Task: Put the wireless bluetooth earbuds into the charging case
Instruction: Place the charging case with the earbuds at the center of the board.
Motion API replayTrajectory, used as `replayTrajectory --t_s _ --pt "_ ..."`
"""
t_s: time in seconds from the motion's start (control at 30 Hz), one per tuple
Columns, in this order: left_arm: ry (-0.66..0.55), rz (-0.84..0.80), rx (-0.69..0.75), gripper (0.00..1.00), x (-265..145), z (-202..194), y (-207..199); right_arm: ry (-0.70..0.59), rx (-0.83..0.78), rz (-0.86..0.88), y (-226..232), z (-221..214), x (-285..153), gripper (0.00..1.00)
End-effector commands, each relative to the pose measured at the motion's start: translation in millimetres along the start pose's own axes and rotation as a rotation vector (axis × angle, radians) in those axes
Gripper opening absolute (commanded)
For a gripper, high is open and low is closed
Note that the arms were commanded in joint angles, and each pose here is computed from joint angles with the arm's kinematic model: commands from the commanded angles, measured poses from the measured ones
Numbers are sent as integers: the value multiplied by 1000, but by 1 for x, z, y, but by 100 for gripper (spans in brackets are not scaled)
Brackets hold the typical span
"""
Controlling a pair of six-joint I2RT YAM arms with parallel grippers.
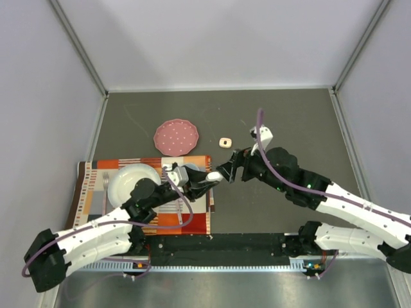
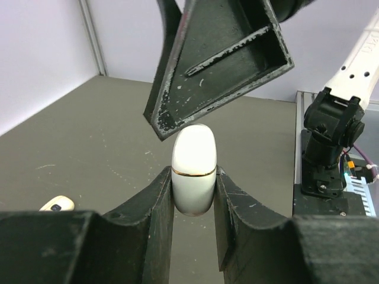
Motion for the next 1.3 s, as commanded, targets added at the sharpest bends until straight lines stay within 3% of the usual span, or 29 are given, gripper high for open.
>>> replayTrajectory --t_s 0.0,0.13,0.33,0.43,0.5,0.7,0.87,1.0,1.27 --pt "-139 45 -15 0 19 44 8 -131 61 -158 -24 8 -15 91" --pt "0 63 -110 0 47 40 17 -275 88 -411 -64 11 -36 94" --pt "200 171 -287 0 95 8 40 -280 248 -647 -107 -3 -57 95" --pt "241 231 -375 0 117 -9 51 -308 337 -699 -120 -8 -66 95" --pt "239 273 -435 0 131 -11 58 -349 370 -722 -124 -8 -77 95" --pt "397 343 -569 0 166 -78 73 -478 396 -712 -128 2 -105 95" --pt "416 371 -675 0 175 -113 83 -529 382 -704 -129 7 -120 95" --pt "428 404 -790 0 169 -143 90 -530 373 -709 -130 6 -122 95" --pt "475 501 -870 4 152 -175 106 -479 370 -706 -128 2 -110 95"
Point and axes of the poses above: each gripper's point midway between its finger pads, its own x axis out along the fingers, its own y axis along the line the jaws close on, z = x × y, the point moved 6 cm from there along -x, back along the fingers, and after that the axes turned 2 degrees about -x, right-handed, at the moved point
